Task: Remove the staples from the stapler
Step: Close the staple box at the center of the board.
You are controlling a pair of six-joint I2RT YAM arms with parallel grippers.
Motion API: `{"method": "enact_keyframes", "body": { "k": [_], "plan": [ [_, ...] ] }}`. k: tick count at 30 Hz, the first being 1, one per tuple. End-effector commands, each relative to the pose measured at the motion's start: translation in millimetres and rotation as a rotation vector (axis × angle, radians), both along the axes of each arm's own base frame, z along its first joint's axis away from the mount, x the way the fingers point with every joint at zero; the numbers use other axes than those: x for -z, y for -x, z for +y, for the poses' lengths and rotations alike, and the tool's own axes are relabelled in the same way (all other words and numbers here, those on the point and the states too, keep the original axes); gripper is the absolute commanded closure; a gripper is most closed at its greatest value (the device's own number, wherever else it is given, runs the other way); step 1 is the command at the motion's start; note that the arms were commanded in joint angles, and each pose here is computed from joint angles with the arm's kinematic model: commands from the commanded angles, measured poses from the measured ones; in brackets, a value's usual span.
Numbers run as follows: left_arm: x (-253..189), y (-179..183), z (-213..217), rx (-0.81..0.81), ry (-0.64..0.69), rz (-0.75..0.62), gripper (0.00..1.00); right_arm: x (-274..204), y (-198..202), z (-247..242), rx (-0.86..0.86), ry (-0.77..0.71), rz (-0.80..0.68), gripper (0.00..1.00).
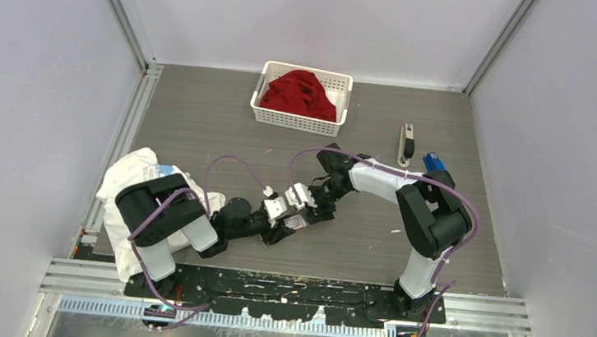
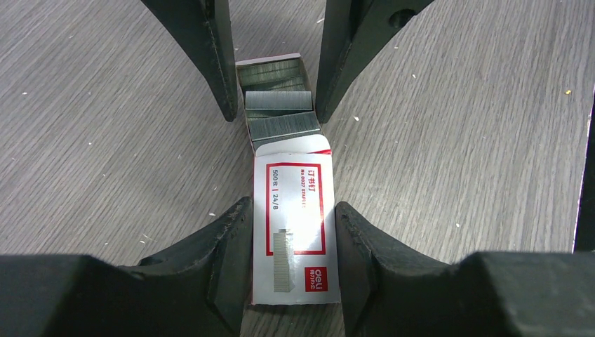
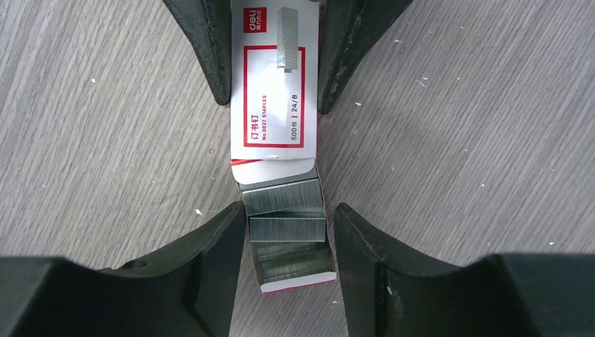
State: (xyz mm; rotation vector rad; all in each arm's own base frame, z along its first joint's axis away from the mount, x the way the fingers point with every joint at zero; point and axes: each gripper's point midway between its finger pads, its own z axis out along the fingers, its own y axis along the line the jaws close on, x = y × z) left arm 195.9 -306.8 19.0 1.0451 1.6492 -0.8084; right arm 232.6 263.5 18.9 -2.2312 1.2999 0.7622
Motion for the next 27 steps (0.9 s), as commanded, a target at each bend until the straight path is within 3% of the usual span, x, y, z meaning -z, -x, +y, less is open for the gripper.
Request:
{"method": "enact_keyframes", "body": {
  "k": [1,16,27],
  "plan": [
    [55,26,25,0.021,-0.177,0.148,0.55,-4,2,1,-0.019,-0.012,-0.02,0.45],
    [59,29,27,0.019,-0.166,0.156,0.55,-2,-8,-1,0.038,0.015,-0.029,0.55],
    [59,29,27,0.017,-0.164,0.158,0.55,-4,-9,1,0.055,0.002,-0.029,0.56]
  ]
}}
